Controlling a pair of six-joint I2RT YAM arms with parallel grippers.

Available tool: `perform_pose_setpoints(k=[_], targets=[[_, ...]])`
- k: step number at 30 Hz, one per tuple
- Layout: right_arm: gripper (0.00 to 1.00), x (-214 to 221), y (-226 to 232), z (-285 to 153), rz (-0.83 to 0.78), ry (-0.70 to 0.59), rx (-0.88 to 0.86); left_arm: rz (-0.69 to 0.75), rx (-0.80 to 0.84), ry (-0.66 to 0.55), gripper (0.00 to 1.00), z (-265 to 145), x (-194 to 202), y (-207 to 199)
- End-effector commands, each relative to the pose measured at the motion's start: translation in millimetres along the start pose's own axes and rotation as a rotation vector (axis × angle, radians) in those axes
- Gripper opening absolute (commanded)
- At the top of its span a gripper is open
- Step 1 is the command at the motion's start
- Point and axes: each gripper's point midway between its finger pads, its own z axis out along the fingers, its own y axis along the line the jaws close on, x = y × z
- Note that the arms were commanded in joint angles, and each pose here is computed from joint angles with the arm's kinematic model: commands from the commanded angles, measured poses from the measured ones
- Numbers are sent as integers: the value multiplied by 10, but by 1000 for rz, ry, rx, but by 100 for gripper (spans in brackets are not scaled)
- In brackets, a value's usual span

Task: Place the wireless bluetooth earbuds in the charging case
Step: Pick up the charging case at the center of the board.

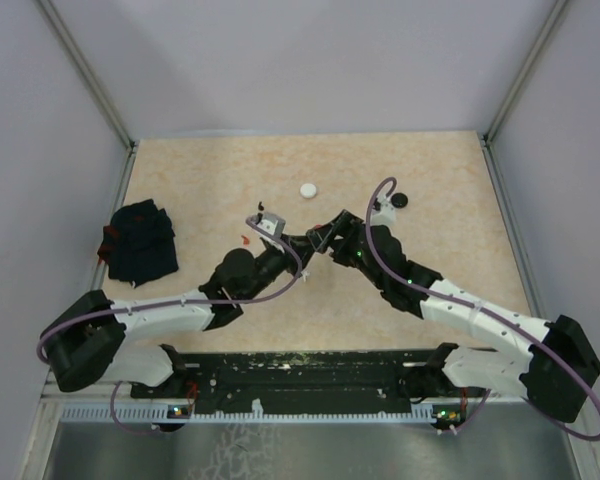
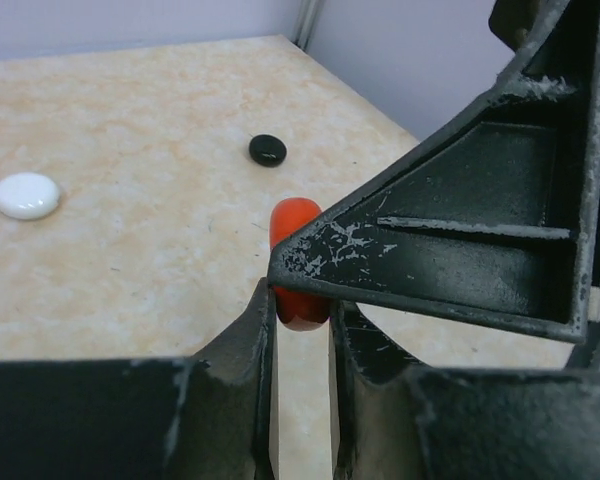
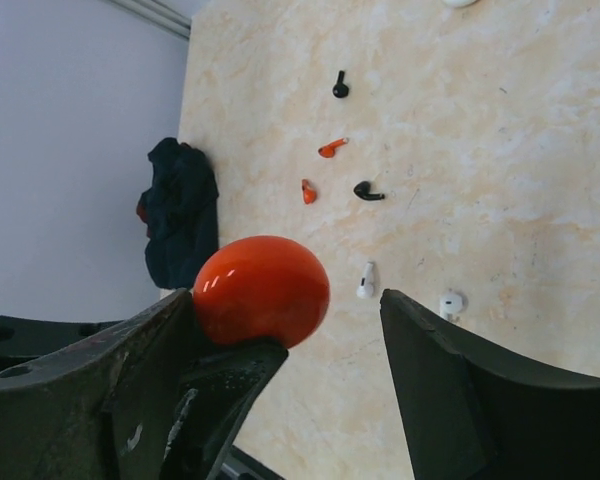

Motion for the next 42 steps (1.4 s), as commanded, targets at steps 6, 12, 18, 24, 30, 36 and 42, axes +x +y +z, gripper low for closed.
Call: perform_pose_setpoints(k=[6, 12, 18, 24, 30, 36, 42], targets=[[85, -293, 373, -279, -180, 18, -54, 471, 140, -97, 4, -242, -132, -34], [87, -301, 429, -394, -194, 122, -54, 731, 182, -95, 3, -285, -94, 2], [88, -180, 366, -375, -203, 233, -2, 905, 228, -81, 4, -290, -83, -16], [77, -65, 324, -335, -129, 286, 13, 1009, 244, -96, 7, -333, -119, -21], [67, 0, 337, -308, -20, 290, 5, 1099, 244, -102, 8, -361, -104, -3], [59, 13, 343, -279, 39, 286, 9, 1198, 221, -100, 5, -364, -97, -5], [54, 121, 278, -209, 80, 309, 23, 1267, 206, -94, 5, -355, -75, -16]])
